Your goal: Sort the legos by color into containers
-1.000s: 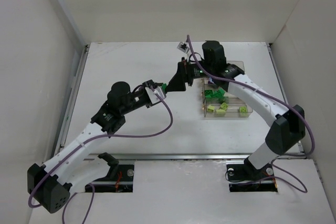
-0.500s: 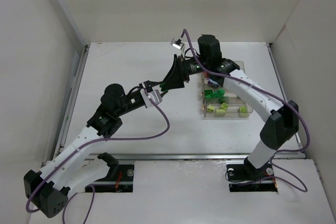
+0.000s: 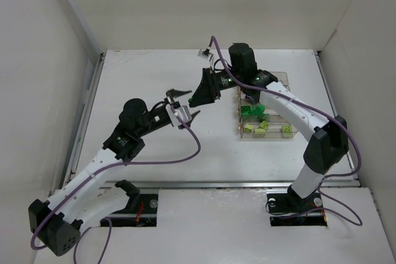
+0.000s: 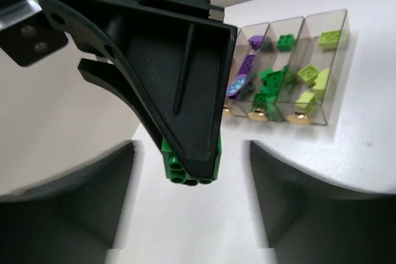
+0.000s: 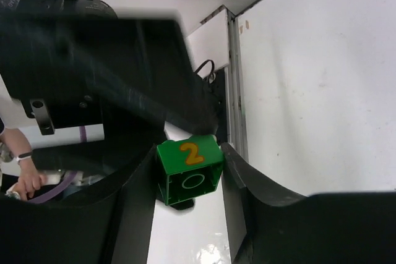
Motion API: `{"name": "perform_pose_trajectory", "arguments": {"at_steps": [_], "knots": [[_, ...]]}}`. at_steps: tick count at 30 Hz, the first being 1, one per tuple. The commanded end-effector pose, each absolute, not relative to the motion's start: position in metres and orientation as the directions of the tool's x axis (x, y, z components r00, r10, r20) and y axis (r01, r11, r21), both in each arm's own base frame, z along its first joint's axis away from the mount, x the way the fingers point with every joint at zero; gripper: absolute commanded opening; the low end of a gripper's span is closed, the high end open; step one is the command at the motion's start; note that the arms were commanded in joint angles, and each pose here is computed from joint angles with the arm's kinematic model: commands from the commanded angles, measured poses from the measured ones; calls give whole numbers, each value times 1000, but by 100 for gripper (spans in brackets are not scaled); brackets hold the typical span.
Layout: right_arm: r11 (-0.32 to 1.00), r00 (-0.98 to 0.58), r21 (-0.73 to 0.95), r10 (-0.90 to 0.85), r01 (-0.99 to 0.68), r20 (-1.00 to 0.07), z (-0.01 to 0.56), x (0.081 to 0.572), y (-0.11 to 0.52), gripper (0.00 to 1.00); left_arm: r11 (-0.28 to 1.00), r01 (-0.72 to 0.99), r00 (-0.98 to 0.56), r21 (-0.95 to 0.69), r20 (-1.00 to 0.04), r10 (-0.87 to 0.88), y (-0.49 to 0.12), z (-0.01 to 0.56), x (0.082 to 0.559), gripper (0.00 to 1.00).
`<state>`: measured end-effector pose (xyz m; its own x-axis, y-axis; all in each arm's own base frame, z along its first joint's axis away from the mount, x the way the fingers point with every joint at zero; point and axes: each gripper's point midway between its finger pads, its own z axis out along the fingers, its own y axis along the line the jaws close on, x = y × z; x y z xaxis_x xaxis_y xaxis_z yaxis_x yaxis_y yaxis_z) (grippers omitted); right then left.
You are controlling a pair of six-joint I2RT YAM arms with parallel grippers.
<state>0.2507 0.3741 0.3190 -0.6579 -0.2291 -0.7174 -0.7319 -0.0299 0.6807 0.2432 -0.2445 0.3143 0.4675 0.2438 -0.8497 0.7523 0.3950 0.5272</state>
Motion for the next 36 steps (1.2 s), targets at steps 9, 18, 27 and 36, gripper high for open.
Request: {"name": "perform_pose_trajectory", "arguments": {"at_steps": [9,18,27,36], "knots": [[387,-728,666,-20,-638,-686,287,321,342,0,398,768,444,503,-865,235,-244,316,239,100],[976,-703,-84,85,203,-706,179,389,144,0,407,767,426,495,-868,253,-243,311,243,100],[924,-732,-183,135,337,-667,141,394,74,0,414,771,410,484,-875,258,-242,311,243,100],[934,-759,-182,124,306,-639,135,411,74,55,421,767,408,484,-874,262,-241,311,245,100]]}}
